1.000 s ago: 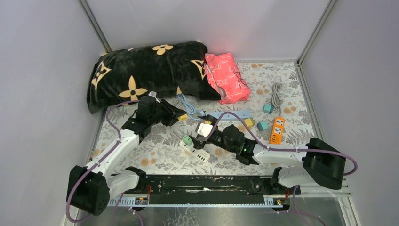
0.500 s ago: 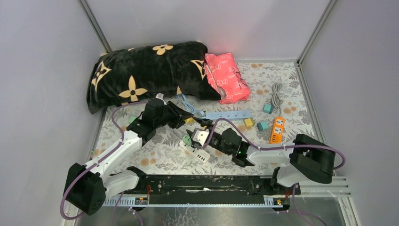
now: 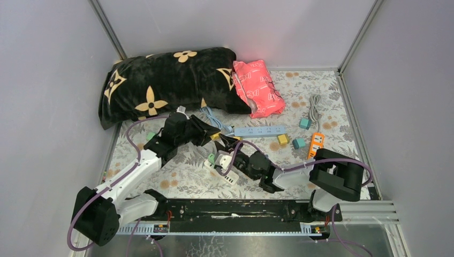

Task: Insert the plug
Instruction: Pick up the plug from the center of the board, then insert the plug into the socket, then move the socket to the center of the board.

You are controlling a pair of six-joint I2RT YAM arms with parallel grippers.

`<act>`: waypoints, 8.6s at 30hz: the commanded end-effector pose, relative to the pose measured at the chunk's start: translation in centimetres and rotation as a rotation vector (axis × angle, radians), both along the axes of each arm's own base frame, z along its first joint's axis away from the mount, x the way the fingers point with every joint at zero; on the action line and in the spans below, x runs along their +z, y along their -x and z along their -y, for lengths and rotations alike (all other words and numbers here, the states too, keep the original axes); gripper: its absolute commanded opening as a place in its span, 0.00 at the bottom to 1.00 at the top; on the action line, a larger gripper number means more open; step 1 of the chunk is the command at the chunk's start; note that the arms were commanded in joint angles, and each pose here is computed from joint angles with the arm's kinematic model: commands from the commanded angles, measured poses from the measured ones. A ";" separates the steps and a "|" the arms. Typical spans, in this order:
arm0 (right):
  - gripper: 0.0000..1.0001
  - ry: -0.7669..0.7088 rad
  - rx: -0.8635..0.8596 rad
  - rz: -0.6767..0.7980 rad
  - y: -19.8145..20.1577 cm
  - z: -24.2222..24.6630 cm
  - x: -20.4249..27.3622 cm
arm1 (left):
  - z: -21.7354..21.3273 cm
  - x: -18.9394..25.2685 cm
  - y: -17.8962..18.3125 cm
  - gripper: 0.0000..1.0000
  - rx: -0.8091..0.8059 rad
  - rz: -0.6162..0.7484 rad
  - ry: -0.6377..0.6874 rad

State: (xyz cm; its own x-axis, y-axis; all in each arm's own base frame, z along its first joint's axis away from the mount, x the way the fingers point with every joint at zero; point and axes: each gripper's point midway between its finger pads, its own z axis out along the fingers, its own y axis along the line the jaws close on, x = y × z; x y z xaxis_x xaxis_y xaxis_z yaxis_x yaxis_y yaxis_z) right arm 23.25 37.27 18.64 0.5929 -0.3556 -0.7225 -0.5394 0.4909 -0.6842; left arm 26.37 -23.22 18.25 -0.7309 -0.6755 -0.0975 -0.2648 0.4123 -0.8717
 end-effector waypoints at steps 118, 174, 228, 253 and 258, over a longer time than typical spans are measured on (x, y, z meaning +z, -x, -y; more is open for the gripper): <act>0.00 0.459 -0.338 -1.305 5.8 2.2 -7.2 | -5.3 -14.6 7.6 0.48 -0.095 -0.188 -0.374; 0.00 0.525 -0.470 -1.373 6.3 3.4 -12.8 | -5.2 -15.0 7.7 0.43 -0.097 -0.200 -0.372; 0.93 0.358 -0.249 -1.301 9.0 3.3 -10.9 | -10.5 -10.2 5.7 0.77 0.076 -0.110 -0.626; 0.50 0.328 -0.261 -1.121 6.0 0.4 -15.6 | -16.2 -6.7 4.7 0.97 0.229 -0.076 -0.764; 0.42 0.307 -0.276 -1.074 3.6 -1.8 -15.5 | -17.3 -6.0 4.7 0.99 0.265 -0.061 -0.782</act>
State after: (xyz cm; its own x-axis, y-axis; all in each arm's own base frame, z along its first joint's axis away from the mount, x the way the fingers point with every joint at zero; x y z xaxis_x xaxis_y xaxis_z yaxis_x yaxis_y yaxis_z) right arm 16.30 36.29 1.85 -0.4533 -0.6685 -0.5896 -0.8354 0.5493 0.0194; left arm 21.72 -7.56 11.29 -0.6018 -0.6027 -0.5240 -0.4660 0.7978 -0.3825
